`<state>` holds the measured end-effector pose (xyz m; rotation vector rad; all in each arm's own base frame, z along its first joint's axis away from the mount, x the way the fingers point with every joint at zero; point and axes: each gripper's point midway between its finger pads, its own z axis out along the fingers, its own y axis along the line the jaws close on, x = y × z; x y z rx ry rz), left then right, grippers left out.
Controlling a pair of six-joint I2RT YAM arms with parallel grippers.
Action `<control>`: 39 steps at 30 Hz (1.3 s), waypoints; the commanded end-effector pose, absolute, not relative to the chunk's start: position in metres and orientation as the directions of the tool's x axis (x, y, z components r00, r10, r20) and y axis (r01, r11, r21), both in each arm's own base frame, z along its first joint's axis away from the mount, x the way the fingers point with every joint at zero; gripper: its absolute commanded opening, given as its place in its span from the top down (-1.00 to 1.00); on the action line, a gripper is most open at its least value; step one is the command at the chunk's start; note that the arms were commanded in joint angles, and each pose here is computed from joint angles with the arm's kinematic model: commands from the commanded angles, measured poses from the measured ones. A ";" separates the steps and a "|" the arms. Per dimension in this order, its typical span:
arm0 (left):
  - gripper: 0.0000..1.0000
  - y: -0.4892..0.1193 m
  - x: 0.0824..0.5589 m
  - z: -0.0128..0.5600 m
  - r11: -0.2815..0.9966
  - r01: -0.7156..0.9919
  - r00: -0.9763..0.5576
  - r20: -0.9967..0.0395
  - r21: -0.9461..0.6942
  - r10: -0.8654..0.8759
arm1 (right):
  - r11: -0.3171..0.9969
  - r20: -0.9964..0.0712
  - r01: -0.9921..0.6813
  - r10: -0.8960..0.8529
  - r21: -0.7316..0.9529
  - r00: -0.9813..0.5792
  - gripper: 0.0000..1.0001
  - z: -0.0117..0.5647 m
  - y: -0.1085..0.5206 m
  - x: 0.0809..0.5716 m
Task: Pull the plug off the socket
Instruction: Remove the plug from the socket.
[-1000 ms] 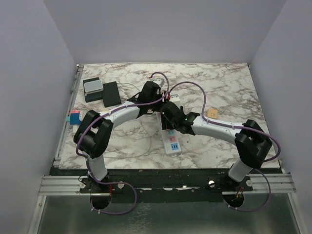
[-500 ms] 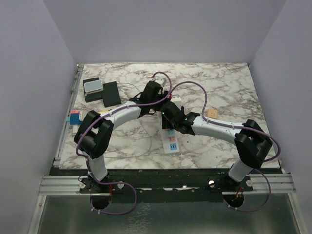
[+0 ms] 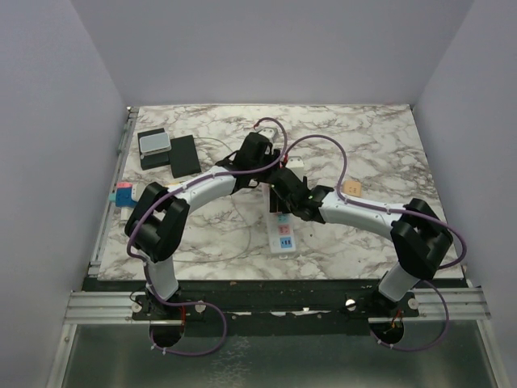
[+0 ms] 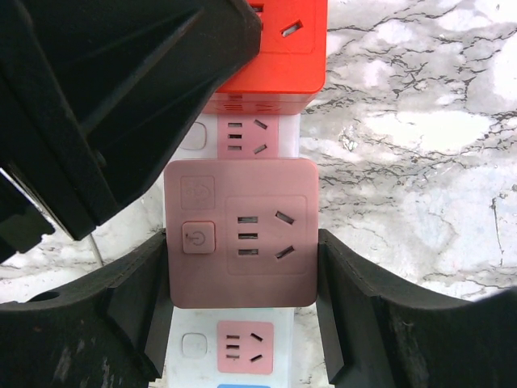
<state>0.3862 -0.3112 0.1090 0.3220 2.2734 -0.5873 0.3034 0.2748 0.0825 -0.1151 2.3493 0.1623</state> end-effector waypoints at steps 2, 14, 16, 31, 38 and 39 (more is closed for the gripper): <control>0.02 -0.290 0.366 0.048 0.901 0.383 -0.770 -0.609 -0.203 0.189 | 0.981 -0.688 -0.131 0.003 0.143 -0.725 0.77 0.077 0.273 0.298; -0.77 -0.292 0.372 0.057 0.909 0.366 -0.757 -0.632 -0.201 0.166 | 0.982 -0.717 -0.178 -0.085 0.056 -0.692 0.98 0.082 0.282 0.301; -0.86 -0.290 0.374 0.059 0.913 0.357 -0.752 -0.640 -0.197 0.156 | 0.985 -0.723 -0.170 -0.089 0.040 -0.686 0.99 0.084 0.285 0.302; -0.98 -0.300 0.378 0.080 0.896 0.353 -0.721 -0.688 -0.270 0.077 | 0.986 -0.712 -0.164 -0.099 0.022 -0.695 0.99 0.078 0.297 0.297; -0.98 -0.301 0.381 0.064 0.902 0.347 -0.737 -0.670 -0.258 0.093 | 0.985 -0.719 -0.173 -0.100 0.028 -0.688 0.99 0.080 0.301 0.295; -0.97 -0.301 0.379 0.060 0.902 0.347 -0.743 -0.662 -0.257 0.098 | 0.985 -0.720 -0.172 -0.101 0.027 -0.687 0.99 0.080 0.301 0.295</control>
